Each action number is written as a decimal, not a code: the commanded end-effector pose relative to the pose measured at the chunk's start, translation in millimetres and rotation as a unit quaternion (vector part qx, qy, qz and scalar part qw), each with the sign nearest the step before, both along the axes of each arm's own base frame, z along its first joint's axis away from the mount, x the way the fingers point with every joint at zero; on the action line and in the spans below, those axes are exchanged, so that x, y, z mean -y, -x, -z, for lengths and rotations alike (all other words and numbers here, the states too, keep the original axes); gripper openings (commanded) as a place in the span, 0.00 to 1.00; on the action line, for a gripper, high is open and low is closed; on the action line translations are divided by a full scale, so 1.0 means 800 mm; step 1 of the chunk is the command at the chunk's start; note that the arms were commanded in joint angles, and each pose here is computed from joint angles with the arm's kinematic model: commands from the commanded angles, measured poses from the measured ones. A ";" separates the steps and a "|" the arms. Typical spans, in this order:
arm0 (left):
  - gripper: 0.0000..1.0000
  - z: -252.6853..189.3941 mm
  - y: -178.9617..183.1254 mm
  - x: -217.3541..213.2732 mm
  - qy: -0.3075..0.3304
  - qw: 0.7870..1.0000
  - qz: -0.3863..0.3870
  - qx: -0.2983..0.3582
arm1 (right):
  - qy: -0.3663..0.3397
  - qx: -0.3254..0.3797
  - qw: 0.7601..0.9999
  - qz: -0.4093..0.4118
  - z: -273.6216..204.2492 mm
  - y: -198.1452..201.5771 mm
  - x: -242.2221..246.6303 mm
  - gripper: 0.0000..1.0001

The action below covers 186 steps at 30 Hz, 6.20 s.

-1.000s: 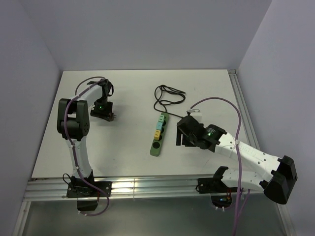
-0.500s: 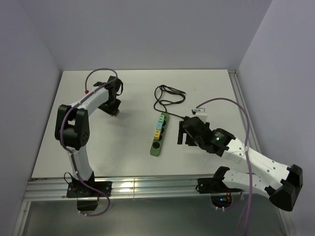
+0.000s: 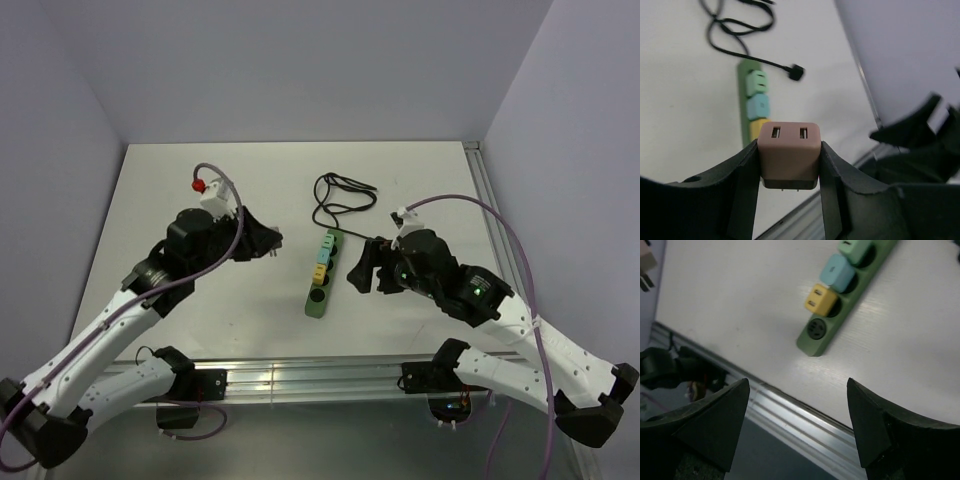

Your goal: Insert the plug

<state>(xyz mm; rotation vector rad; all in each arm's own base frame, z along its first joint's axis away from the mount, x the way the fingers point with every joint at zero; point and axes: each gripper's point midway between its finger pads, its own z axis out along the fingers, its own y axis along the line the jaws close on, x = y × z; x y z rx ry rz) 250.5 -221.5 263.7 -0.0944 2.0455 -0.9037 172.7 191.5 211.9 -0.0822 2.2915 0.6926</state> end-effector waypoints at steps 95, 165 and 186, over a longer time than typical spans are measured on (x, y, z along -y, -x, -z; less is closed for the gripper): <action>1.00 0.028 0.058 -0.131 -0.047 0.935 -0.348 -0.044 | 0.097 -0.228 0.951 0.186 0.078 -0.046 -0.100 0.00; 1.00 0.029 0.056 -0.111 -0.028 0.954 -0.298 -0.024 | 0.291 -0.204 0.917 0.181 0.237 -0.041 -0.131 0.00; 0.99 0.037 0.059 -0.098 -0.024 0.958 -0.282 -0.040 | 0.330 -0.247 0.893 0.182 0.319 -0.005 -0.081 0.00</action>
